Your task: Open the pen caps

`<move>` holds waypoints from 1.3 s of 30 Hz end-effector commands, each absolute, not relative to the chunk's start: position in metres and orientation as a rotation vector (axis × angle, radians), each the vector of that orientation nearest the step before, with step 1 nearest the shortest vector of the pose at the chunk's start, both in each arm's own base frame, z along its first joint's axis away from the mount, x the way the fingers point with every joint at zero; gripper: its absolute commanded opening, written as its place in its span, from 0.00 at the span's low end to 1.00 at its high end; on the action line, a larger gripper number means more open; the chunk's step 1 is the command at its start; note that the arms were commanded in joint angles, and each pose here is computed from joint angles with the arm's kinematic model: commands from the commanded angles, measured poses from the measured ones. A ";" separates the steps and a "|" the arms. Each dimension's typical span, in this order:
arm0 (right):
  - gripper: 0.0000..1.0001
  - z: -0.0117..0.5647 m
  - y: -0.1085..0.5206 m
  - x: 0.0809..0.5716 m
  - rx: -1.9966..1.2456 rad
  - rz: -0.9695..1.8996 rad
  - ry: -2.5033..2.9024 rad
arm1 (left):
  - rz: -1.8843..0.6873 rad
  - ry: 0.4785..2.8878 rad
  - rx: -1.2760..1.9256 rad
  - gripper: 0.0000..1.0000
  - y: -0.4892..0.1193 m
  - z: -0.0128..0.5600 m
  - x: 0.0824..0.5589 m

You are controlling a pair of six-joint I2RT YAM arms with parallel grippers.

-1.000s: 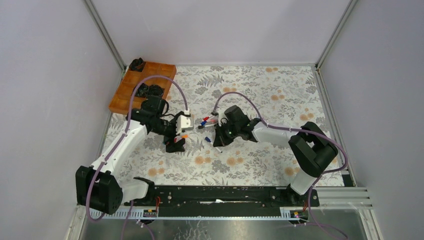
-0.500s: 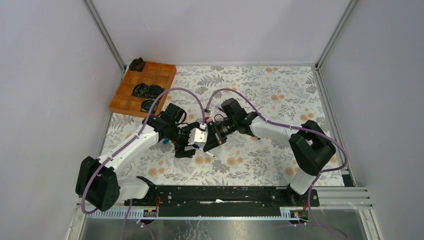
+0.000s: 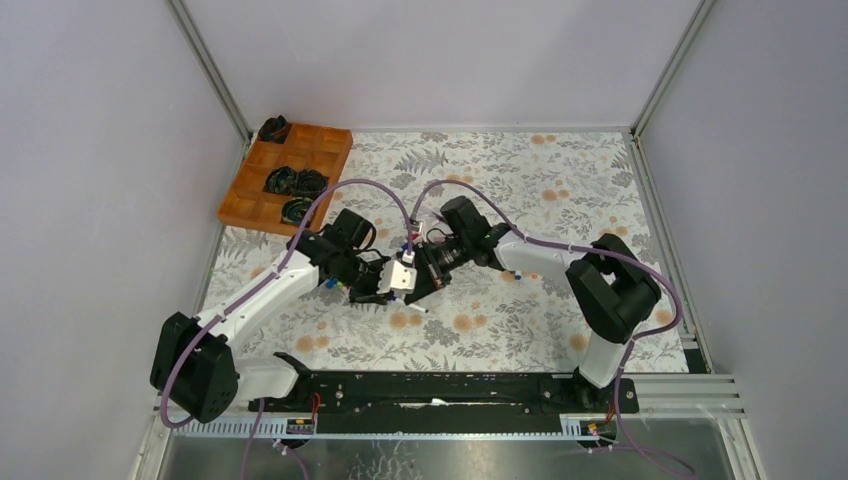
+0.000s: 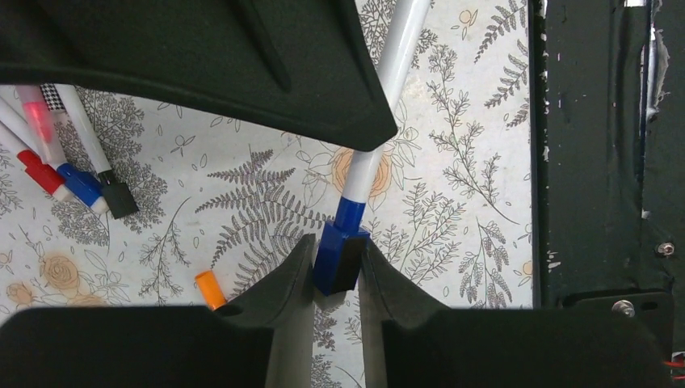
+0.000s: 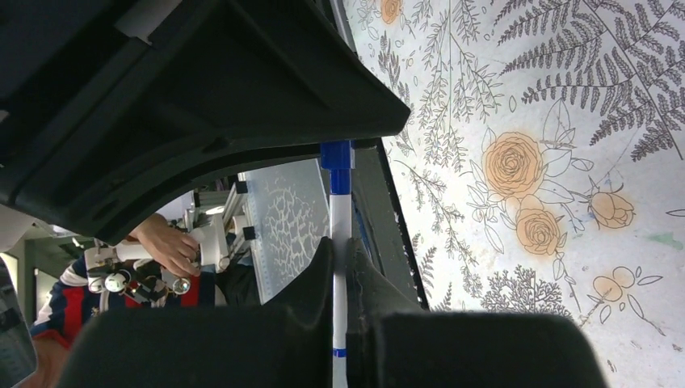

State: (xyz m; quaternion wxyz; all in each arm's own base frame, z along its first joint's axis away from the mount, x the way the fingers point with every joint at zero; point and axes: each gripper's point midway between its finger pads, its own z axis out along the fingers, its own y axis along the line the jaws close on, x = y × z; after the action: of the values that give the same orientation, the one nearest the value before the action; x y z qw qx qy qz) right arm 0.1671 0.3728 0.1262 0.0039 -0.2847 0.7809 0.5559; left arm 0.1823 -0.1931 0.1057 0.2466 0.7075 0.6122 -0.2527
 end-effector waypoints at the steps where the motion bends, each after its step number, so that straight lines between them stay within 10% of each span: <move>1: 0.05 0.145 0.388 0.175 -0.898 1.827 2.364 | -0.687 1.587 1.926 0.08 -0.204 0.121 0.186; 5: 0.31 0.141 0.388 0.172 -0.901 1.850 2.378 | -0.680 1.590 1.927 0.00 -0.205 0.124 0.188; 10: 0.40 0.132 0.385 0.158 -0.942 1.906 2.414 | -0.657 1.587 1.936 0.00 -0.203 0.125 0.190; 15: 0.00 0.123 0.383 0.161 -0.920 1.840 2.466 | -0.615 1.590 1.961 0.00 -0.198 0.123 0.193; 39: 0.00 0.108 0.322 0.175 -0.759 1.544 2.590 | -0.112 1.744 2.036 0.00 -0.092 0.077 0.267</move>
State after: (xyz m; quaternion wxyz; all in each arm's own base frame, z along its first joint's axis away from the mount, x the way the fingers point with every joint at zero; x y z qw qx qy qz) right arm 0.1772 0.3258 0.0918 -0.0008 -0.2342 0.8385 0.4920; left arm 0.2653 -0.0971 0.0781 0.2274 0.7368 0.6346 -0.0522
